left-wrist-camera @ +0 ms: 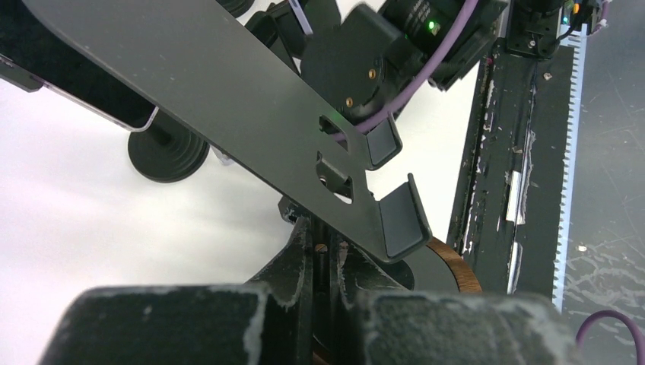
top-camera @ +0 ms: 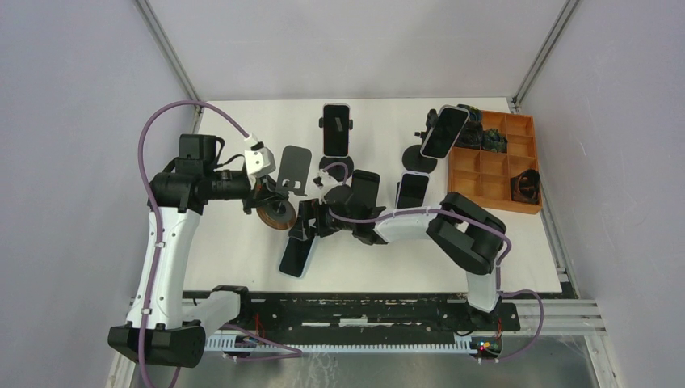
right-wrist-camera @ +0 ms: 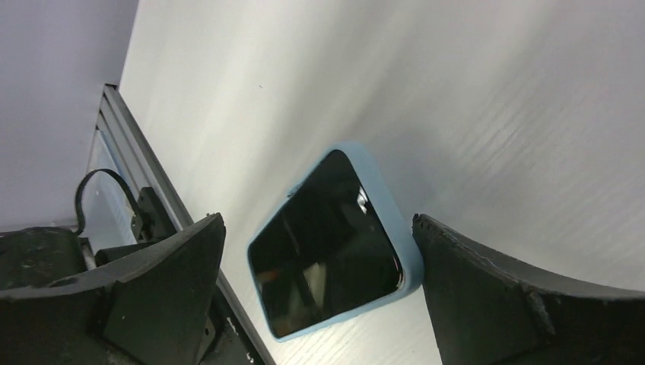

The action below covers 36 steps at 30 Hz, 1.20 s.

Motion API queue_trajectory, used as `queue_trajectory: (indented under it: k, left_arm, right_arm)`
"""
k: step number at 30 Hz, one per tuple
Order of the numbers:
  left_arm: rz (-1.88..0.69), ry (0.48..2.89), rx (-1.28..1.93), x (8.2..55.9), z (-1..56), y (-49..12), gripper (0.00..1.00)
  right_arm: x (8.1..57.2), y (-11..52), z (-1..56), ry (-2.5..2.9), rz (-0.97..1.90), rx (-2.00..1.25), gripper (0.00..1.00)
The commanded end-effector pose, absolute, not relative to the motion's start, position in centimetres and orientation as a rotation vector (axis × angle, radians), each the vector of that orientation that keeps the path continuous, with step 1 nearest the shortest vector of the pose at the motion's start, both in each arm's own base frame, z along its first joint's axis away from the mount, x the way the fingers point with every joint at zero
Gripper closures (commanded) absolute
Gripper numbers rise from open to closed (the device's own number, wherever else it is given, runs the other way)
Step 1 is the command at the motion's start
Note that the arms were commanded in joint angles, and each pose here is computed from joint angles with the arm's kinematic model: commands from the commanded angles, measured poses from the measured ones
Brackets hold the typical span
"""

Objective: Remove the phone from the phone stand

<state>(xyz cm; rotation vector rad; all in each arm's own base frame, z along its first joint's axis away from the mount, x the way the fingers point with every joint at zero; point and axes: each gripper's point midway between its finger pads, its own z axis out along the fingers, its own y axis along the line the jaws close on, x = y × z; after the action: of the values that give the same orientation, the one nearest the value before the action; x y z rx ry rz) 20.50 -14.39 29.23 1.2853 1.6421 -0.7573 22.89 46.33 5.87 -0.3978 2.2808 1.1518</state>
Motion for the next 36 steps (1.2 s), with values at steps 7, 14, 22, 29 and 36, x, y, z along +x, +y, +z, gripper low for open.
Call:
queue_trajectory:
  k: [7, 14, 22, 29, 36]
  left_arm:
    - [-0.77, 1.496, 1.33, 19.9, 31.9, -15.2, 0.98]
    - [-0.77, 1.49, 1.332, 19.8, 32.2, -15.2, 0.98]
    - [-0.77, 1.487, 1.335, 20.1, 32.3, -15.3, 0.98]
    - [-0.749, 1.484, 1.338, 20.0, 32.5, -15.2, 0.98]
    - [-0.752, 1.484, 1.345, 19.6, 32.5, -15.1, 0.98]
  right_arm:
    - [24.5, 46.0, 12.7, 2.142, 1.174, -0.518, 0.02]
    - [22.9, 44.7, 11.8, 2.18, 1.161, -0.562, 0.02]
    - [17.2, 44.2, 7.7, 2.28, 1.292, -0.579, 0.07]
    - [17.8, 46.7, 7.7, 2.243, 1.384, -0.56, 0.09]
    - [18.5, 49.2, 8.3, 2.192, 1.458, -0.581, 0.12]
